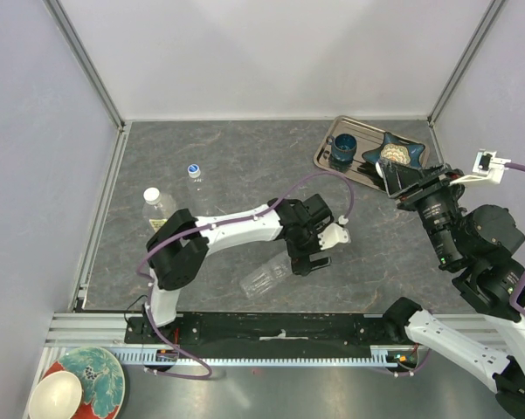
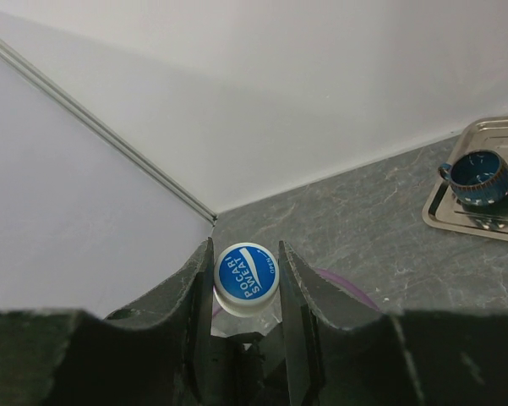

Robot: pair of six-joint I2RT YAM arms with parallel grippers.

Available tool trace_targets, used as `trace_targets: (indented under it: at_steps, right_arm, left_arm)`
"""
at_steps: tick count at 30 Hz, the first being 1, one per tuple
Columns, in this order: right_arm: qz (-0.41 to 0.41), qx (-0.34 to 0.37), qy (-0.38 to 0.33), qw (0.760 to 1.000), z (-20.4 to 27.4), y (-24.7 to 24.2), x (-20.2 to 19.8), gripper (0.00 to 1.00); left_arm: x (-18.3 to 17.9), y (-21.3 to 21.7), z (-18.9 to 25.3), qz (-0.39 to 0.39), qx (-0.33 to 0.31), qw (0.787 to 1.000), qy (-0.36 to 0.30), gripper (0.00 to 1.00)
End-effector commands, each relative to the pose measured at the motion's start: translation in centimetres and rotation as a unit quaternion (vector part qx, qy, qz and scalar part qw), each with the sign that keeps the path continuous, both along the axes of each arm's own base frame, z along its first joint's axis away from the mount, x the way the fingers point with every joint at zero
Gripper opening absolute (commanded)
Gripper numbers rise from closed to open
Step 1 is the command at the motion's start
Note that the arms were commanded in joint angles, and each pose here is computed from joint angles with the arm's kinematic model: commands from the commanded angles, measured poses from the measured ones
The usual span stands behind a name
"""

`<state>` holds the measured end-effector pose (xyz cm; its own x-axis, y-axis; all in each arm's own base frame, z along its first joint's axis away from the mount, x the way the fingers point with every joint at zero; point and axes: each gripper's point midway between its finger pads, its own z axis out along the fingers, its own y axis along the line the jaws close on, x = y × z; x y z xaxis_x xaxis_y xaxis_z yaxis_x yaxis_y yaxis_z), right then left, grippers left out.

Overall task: Screw on the bottle caps
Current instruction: Adjust the plastic bottle at the center of the board.

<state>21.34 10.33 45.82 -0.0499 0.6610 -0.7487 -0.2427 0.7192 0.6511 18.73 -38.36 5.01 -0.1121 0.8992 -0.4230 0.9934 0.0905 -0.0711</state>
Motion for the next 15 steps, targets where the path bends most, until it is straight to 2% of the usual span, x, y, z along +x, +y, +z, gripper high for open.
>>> trace_targets:
  at_steps: [1, 9, 13, 15]
  right_arm:
    - [0.003, -0.001, -0.005, 1.0, 0.7, -0.3, -0.5, 0.26]
    - [0.014, -0.013, 0.008, 1.0, 0.0, 0.2, -0.5, 0.26]
    - [0.016, -0.012, 0.011, 1.0, -0.1, 0.4, -0.4, 0.26]
    - [0.017, -0.01, 0.012, 1.0, -0.1, 0.4, -0.4, 0.27]
  left_arm:
    - [0.3, 0.8, 5.6, -0.014, -0.048, 0.997, -0.055, 0.99]
    - [-1.8, 5.8, 8.6, 0.012, -0.056, 0.996, -0.075, 0.99]
    - [-2.6, 8.4, 7.0, 0.045, -0.018, 0.997, -0.063, 0.99]
    - [-2.9, 9.8, 4.8, 0.062, 0.014, 0.996, -0.055, 0.99]
